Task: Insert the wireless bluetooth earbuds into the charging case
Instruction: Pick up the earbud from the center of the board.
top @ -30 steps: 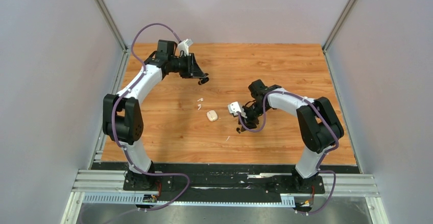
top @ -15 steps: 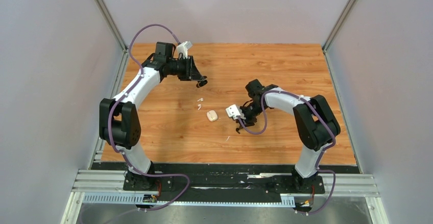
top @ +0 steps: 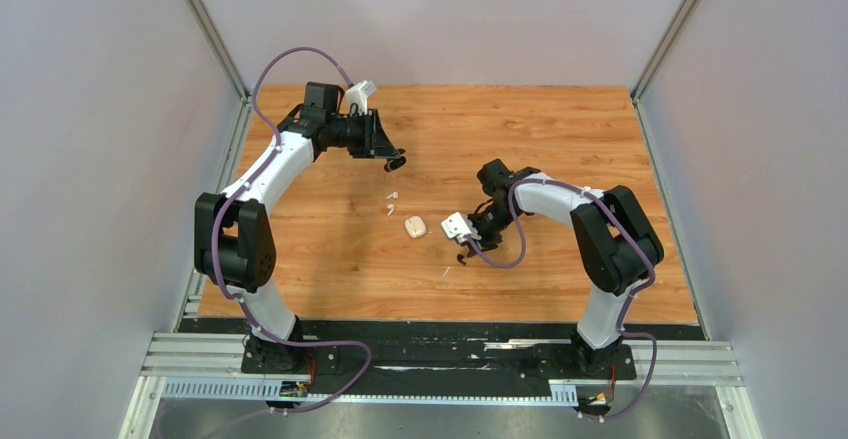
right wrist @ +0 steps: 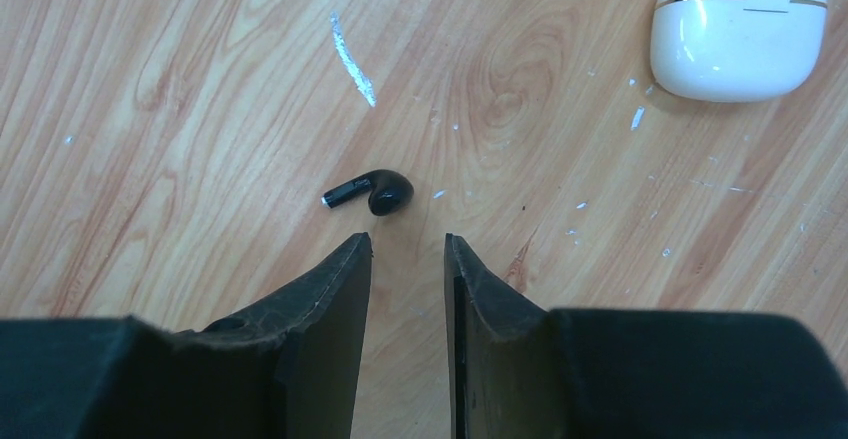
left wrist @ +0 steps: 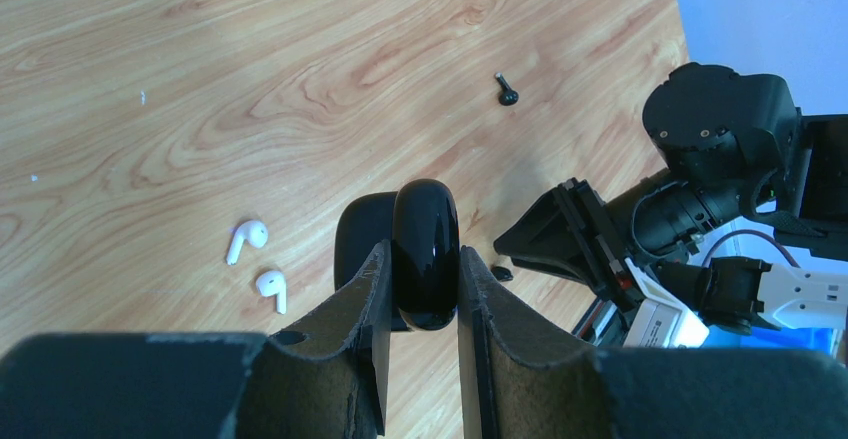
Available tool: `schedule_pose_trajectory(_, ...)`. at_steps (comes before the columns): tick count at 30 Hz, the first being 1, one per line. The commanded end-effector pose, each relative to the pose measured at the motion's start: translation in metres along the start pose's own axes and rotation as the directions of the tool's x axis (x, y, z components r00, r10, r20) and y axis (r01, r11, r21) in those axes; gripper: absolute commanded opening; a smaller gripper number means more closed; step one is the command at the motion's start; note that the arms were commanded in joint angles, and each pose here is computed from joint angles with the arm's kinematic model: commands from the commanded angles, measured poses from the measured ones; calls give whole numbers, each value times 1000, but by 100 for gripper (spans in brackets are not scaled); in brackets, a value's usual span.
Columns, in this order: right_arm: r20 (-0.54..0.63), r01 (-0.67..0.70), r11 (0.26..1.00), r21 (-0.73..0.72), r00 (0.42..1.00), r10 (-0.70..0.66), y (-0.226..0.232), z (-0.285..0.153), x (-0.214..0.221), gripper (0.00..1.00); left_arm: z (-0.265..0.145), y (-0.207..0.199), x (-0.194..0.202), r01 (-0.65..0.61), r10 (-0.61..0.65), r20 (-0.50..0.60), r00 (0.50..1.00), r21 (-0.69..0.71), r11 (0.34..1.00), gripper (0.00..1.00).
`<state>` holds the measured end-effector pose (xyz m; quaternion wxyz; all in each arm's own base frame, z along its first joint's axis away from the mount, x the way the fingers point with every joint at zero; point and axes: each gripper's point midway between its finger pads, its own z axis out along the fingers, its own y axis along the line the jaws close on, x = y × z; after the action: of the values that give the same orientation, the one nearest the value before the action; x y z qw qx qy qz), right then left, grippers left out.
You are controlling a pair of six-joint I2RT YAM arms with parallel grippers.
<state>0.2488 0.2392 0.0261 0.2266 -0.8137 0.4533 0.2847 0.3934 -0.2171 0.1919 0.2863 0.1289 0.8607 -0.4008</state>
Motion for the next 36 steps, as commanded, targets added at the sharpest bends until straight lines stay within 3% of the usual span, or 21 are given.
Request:
schedule_pose_trajectory(1,29,49,998,-30,998,-49,6,2,-7,33,-8,-8,-12,-55,55,44,998,10,998,0)
schedule_pose_trajectory(22,85,98,994,-51,992,-93,5,24,-20,33,-8,-6,-8,-48,48,39,998,6,999,0)
schedule_pose_trajectory(32,71,59,996,-67,996,-54,10,26,-20,24,-6,-5,-5,-36,36,35,999,11,999,0)
schedule_pose_trajectory(36,43,8,999,-39,999,-6,5,21,-17,31,-4,-5,-5,-26,25,33,999,15,1000,0)
